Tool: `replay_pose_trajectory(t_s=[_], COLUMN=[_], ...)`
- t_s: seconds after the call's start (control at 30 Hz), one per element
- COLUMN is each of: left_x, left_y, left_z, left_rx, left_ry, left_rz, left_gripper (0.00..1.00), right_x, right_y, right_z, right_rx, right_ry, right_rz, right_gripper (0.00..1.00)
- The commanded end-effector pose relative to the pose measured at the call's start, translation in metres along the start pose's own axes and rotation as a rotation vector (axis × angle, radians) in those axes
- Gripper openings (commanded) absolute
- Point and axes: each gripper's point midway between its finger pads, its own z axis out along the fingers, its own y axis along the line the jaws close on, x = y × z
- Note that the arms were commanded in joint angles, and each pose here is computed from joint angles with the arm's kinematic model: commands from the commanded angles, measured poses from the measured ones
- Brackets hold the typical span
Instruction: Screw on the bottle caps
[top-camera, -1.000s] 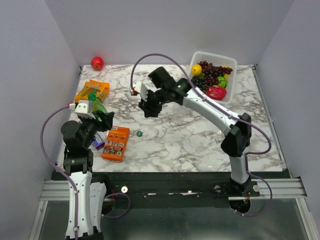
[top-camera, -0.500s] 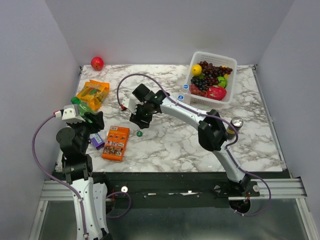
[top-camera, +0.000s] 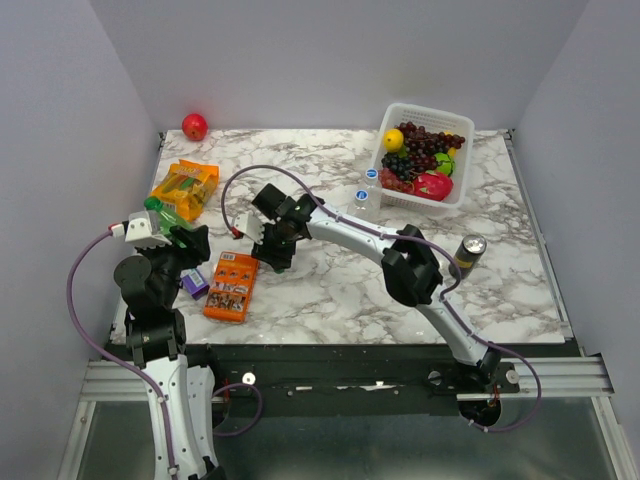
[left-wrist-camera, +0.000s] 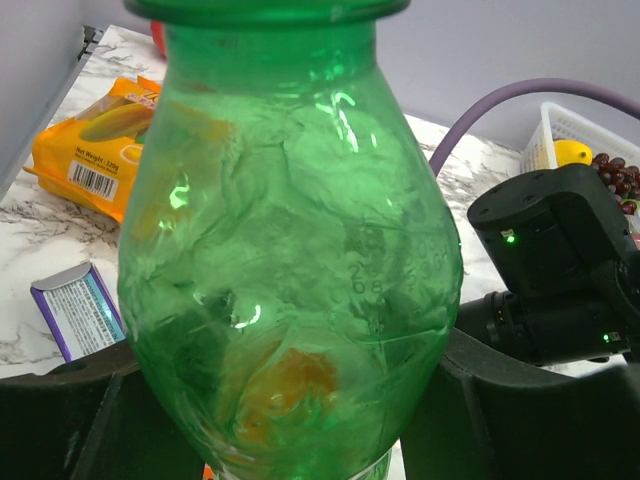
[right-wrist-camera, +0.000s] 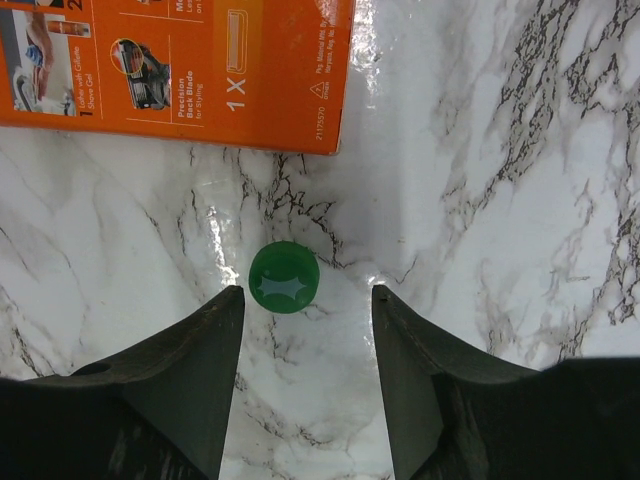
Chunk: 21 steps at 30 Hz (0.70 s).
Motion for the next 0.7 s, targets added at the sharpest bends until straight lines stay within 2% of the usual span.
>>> replay_pose_trajectory(t_s=[0.0,0.67], left_x=[0.004,0.017], left_y=[-0.002,0.000], left_z=[-0.002,0.002], left_rx=[0.016,0.027], left_ry=[0.015,0.044], left_rz=[-0.018,-0.052], left_gripper=[0.00,0.00], right_x=[-0.001,0.000], right_y=[-0.002,0.010], right_z=[0.010,0.023], right_rx=[0.011,-0.022], right_ry=[0.009,0.019], right_rz=[-0.028,-0.039], right_gripper=[0.59,0.50])
